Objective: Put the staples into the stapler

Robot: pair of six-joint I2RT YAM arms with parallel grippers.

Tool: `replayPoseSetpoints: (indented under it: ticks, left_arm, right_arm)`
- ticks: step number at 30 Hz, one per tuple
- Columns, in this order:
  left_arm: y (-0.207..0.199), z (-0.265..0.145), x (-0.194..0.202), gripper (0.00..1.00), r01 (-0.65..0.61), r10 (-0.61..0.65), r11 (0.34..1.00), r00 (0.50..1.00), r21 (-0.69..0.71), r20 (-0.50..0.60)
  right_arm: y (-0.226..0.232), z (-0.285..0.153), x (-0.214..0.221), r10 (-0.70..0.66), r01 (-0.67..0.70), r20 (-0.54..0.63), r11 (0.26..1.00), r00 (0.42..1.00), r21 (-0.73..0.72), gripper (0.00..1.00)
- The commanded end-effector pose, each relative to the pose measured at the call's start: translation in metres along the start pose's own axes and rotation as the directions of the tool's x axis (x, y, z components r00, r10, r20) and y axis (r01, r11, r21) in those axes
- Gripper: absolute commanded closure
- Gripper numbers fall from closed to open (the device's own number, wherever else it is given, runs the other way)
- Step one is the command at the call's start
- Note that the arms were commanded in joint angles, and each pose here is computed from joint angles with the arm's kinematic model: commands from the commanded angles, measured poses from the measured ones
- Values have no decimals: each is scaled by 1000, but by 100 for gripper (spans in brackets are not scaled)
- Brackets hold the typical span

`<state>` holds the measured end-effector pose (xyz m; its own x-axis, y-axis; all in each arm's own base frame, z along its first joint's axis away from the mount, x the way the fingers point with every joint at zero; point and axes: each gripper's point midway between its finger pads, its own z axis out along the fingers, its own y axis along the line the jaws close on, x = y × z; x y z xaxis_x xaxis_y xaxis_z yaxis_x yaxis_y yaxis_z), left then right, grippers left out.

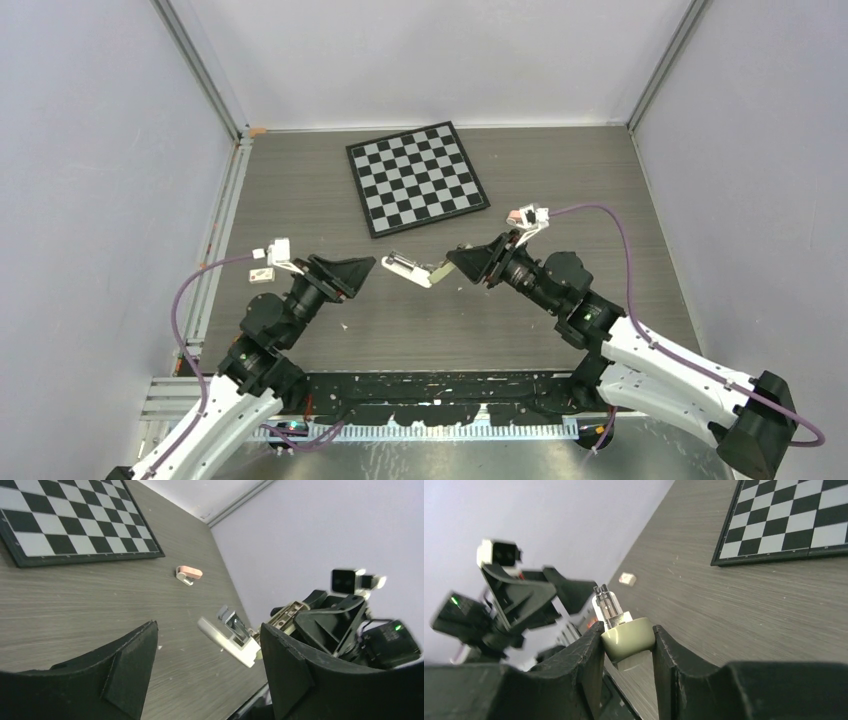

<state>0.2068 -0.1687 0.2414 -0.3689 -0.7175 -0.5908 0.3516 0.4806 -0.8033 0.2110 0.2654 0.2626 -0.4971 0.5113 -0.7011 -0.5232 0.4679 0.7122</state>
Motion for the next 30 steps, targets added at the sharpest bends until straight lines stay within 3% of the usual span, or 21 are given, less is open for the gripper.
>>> replayPoseSetpoints:
  ticks: [1,5,8,12,16,18,24,30]
  left_arm:
    - [-6,-18,-4,23,-206,204,979,976,-12,-79]
    - [-36,-33,-7,23,-395,410,911,898,121,-158]
    - [-50,-37,-9,24,-472,502,862,844,182,-188]
    - [-59,-37,4,25,-513,576,817,752,264,-320]
    - [-78,-45,31,25,-436,615,784,641,443,-459]
    - [-85,-47,41,25,-382,619,777,610,501,-495]
    - [-98,-33,58,29,-244,575,792,609,560,-547]
    - [-93,-31,79,32,-163,551,807,553,567,-626]
  right_arm:
    - [34,-11,-5,-243,230,-89,964,966,-134,94]
    - [48,-22,2,-375,334,-165,914,912,-231,94]
    - [62,-30,2,-439,377,-166,874,883,-308,94]
    - [74,-39,8,-480,380,-198,838,855,-391,93]
    - [86,-42,15,-478,338,-245,826,843,-451,89]
    - [90,-42,15,-468,318,-250,826,848,-465,89]
    - [93,-36,15,-433,286,-247,837,867,-466,90]
    - [94,-29,13,-405,267,-244,853,881,-449,90]
